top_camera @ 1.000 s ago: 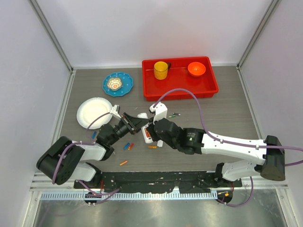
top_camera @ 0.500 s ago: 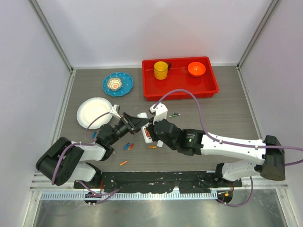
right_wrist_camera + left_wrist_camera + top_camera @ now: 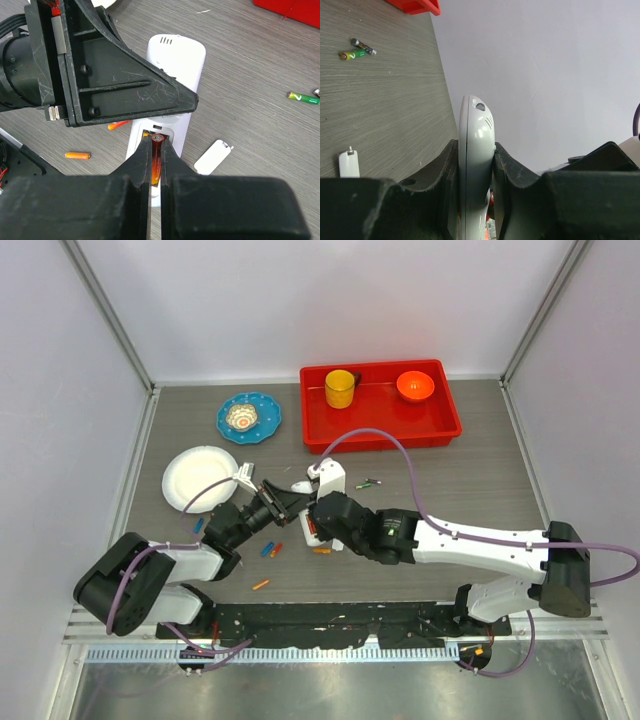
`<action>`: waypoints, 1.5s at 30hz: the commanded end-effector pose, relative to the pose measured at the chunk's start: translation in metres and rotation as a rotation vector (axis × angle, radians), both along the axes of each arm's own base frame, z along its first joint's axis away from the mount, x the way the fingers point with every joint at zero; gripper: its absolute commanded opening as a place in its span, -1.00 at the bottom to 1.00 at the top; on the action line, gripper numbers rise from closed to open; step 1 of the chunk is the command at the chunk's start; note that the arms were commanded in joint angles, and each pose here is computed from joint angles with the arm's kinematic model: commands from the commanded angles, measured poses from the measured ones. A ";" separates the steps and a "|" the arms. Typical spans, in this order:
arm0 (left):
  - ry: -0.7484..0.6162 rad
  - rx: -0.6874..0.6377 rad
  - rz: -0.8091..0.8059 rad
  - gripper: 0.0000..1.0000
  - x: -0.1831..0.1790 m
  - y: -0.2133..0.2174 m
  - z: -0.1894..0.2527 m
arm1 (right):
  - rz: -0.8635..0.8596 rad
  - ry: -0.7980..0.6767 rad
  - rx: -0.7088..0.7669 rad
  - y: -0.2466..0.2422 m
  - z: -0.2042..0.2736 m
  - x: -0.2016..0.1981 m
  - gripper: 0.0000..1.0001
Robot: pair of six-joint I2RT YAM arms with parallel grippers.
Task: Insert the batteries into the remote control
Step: Load the battery into the remote control.
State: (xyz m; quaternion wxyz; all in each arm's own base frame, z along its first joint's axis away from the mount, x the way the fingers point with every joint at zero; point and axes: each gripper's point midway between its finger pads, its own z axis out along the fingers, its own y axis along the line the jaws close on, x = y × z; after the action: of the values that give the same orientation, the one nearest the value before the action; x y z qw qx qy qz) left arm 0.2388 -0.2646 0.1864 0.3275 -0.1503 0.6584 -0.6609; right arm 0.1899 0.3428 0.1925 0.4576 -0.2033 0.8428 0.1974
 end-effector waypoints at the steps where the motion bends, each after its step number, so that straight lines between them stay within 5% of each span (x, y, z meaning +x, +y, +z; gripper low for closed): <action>1: -0.316 -0.239 0.019 -0.99 -0.012 0.012 0.102 | 0.019 0.083 -0.071 -0.003 -0.023 -0.013 -0.97; 13: -0.326 -0.233 0.027 -0.99 -0.015 0.015 0.105 | -0.020 0.103 -0.080 -0.005 -0.026 -0.012 -0.42; 28: -0.308 -0.221 0.022 -0.99 -0.015 0.014 0.098 | -0.060 0.080 -0.049 -0.008 -0.015 -0.007 -0.34; 33: -0.289 -0.208 0.027 -0.99 -0.013 0.014 0.090 | -0.085 0.055 -0.034 -0.012 -0.005 -0.002 -0.39; 39: -0.285 -0.206 0.029 -0.99 -0.013 0.014 0.089 | -0.102 0.044 -0.043 -0.018 -0.003 -0.001 -0.80; 45: -0.285 -0.206 0.024 -0.99 -0.014 0.013 0.089 | -0.118 0.029 -0.049 -0.023 -0.001 0.002 -0.98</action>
State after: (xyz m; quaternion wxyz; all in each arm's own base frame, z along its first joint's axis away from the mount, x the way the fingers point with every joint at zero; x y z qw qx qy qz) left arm 0.2426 -0.2593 0.1944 0.3531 -0.1520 0.6502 -0.6554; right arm 0.1849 0.3409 0.1891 0.4386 -0.1689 0.8608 0.1952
